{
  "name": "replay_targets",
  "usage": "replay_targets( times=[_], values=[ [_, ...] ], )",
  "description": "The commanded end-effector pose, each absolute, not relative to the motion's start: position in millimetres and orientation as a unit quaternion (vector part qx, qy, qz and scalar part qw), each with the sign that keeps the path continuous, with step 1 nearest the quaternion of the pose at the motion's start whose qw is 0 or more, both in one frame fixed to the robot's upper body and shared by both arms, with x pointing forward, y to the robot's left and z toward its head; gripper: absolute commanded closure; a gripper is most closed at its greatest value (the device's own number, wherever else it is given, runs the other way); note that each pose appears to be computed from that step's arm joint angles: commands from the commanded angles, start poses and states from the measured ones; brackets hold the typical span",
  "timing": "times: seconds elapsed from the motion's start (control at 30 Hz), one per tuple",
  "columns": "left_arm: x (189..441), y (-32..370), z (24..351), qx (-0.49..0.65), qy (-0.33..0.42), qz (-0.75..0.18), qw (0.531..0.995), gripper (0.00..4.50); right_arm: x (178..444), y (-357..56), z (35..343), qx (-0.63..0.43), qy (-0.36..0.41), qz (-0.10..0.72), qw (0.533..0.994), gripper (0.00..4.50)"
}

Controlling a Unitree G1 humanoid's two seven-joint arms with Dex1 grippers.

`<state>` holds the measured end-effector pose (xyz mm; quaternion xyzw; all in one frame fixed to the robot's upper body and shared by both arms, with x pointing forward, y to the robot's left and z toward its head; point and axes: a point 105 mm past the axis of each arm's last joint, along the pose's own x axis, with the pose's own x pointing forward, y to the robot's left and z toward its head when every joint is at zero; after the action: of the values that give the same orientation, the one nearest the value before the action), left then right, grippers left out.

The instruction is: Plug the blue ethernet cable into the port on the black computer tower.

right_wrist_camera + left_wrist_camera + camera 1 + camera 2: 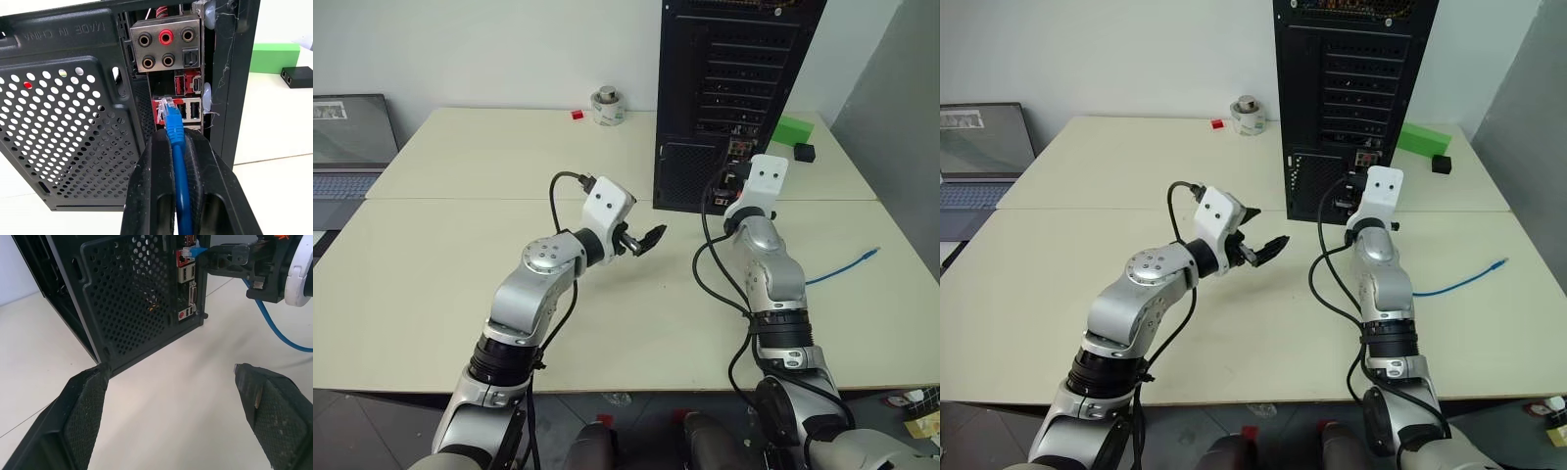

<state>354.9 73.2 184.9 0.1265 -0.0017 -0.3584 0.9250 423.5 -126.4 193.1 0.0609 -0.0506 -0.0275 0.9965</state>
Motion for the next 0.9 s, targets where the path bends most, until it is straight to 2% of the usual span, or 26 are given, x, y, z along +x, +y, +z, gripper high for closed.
replay_targets(
  times=[0.03, 0.67, 0.9],
  values=[
    [353.4, 74.9, 198.5, 0.131, -0.031, -0.357, 0.924, 0.22, 423.6, -123.5, 212.8, 0.058, -0.084, -0.025, 0.994, 4.49],
    [353.2, 74.2, 198.3, 0.129, -0.031, -0.355, 0.925, 0.22, 425.3, -127.8, 211.9, 0.053, -0.087, -0.050, 0.994, 4.49],
    [353.8, 76.1, 198.2, 0.133, -0.030, -0.352, 0.926, 0.22, 425.6, -116.2, 212.2, 0.051, -0.079, -0.052, 0.994, 4.49]
  ],
)
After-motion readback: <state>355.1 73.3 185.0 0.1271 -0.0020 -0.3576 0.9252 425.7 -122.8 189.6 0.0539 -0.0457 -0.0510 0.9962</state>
